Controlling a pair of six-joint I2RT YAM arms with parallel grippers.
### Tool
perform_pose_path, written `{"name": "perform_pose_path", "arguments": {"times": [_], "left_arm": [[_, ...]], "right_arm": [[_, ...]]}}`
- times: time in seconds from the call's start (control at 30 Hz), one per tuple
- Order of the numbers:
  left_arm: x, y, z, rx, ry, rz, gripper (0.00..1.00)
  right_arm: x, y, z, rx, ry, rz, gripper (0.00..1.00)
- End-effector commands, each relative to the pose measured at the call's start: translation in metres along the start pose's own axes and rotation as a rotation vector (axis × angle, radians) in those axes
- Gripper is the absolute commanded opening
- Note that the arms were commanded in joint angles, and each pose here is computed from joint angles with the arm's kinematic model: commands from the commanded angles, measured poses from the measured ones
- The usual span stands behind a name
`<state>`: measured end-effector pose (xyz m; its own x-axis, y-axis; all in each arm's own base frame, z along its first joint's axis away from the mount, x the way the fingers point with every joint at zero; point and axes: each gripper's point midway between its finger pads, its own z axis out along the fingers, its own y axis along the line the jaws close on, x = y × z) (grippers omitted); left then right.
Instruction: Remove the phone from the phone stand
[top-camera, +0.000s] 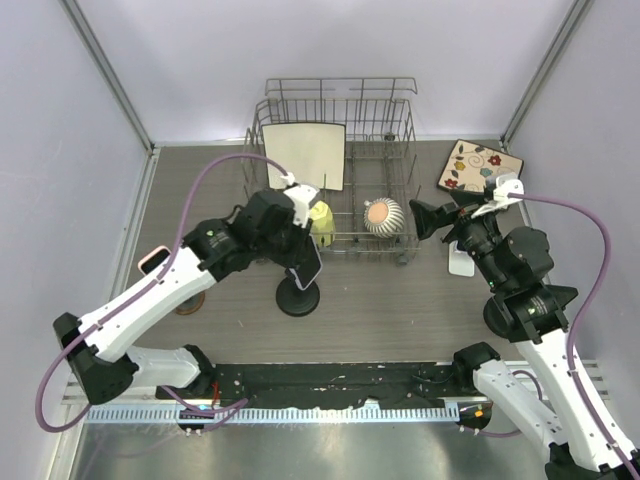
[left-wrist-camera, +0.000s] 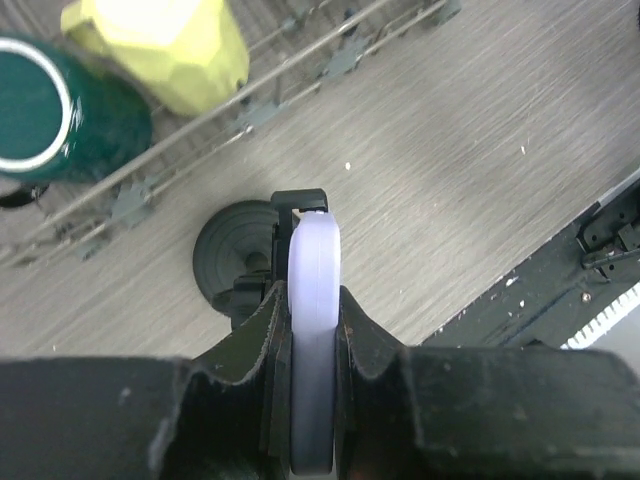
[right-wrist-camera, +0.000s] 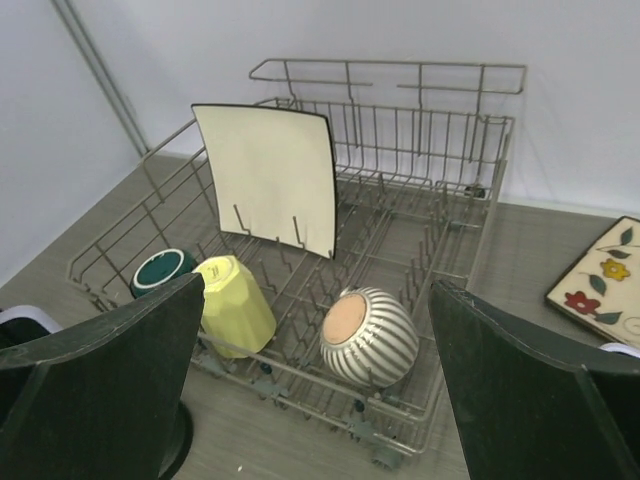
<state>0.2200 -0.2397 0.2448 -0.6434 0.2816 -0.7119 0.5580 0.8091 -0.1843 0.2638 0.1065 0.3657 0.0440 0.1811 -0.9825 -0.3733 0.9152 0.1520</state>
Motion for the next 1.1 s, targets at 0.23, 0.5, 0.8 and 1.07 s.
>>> {"name": "perform_pose_path", "arguments": {"times": [0.23,0.5,0.8,1.07], "left_arm": [[-0.083,-0.043,0.007,0.002,-0.300,-0.074,0.00],[-0.082,-0.044,0.003,0.005,-0.294,-0.070,0.20],[-0.088,-0.047,-0.009,0.028,-0.298,-0.064,0.69],[-0.113,-0.010,-0.046,0.002,-0.404,-0.124,0.85]], "right_arm": [[0.009,0.028,0.005,-0.138,0.089,0.073,0.99],[0.029,0.040,0.006,-0.206,0.142,0.110,1.00],[0.040,0.051,0.011,-0.268,0.175,0.141,1.00],[0.062,0.075,0.010,-0.405,0.324,0.151,1.00]]}}
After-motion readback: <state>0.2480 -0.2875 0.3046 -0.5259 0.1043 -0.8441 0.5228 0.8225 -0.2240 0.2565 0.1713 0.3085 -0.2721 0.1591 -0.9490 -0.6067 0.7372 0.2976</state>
